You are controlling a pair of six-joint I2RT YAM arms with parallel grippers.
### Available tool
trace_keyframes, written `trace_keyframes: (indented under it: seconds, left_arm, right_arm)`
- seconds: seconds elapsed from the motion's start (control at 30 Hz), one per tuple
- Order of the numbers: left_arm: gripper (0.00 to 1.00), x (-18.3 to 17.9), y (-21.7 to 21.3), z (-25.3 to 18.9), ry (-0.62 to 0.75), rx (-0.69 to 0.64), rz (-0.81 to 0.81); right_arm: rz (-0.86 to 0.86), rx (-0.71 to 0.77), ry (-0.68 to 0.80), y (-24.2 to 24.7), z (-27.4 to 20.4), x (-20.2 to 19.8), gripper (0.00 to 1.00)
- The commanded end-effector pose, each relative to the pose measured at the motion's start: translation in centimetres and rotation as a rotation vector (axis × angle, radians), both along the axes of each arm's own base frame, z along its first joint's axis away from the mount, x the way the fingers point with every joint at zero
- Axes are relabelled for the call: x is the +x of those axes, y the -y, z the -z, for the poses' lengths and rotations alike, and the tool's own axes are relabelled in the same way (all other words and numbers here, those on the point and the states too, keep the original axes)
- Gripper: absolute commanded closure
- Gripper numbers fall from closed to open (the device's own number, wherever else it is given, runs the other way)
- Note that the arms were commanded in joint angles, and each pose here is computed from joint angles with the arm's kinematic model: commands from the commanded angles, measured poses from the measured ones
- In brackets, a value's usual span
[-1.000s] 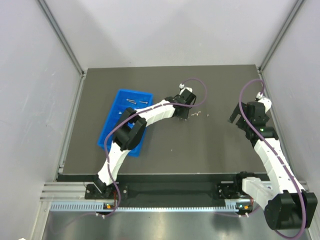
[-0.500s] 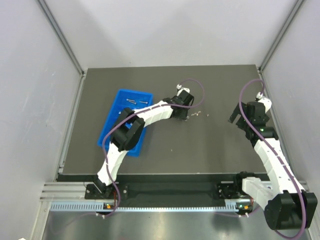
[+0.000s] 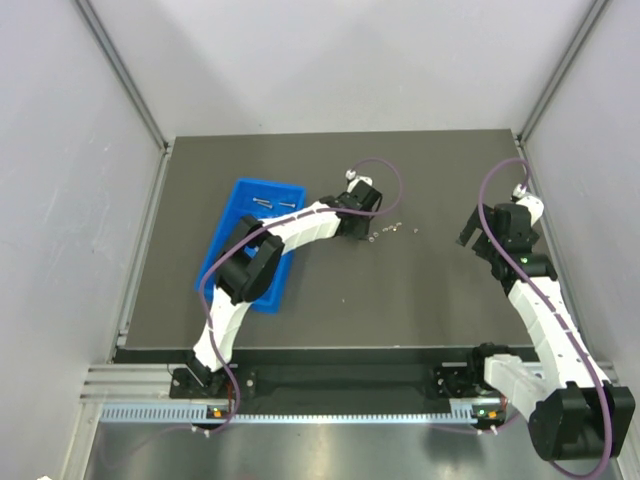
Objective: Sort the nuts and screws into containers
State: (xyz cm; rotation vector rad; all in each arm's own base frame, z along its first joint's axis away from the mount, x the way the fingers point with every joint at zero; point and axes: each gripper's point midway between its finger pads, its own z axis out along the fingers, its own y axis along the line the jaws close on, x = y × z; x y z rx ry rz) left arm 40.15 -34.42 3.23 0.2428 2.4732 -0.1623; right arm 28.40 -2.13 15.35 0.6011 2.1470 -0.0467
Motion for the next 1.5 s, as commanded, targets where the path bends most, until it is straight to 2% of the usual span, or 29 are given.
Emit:
trace_keyframes:
  seconds: [0.0, 0.23, 0.7, 1.47]
  left_arm:
    - [0.52, 1.3, -0.3, -3.4, 0.064, -0.066, -0.035]
    - [0.54, 2.0, -0.6, -3.6, 0.069, -0.075, -0.036]
    - [0.52, 3.6, 0.1, -5.3, 0.143, -0.086, -0.011]
    - [0.59, 2.3, 0.1, 0.1, 0.026, -0.003, -0.006]
  right_arm:
    - [0.010, 0.000, 0.039, 0.2, -1.0, 0.4, 0.00]
    - [0.009, -0.003, 0.038, 0.2, -0.9, 0.5, 0.00]
    - [0.014, -0.008, 0.037, 0.4, -0.8, 0.3, 0.00]
    - [0.016, -0.009, 0.027, 0.4, -0.5, 0.4, 0.00]
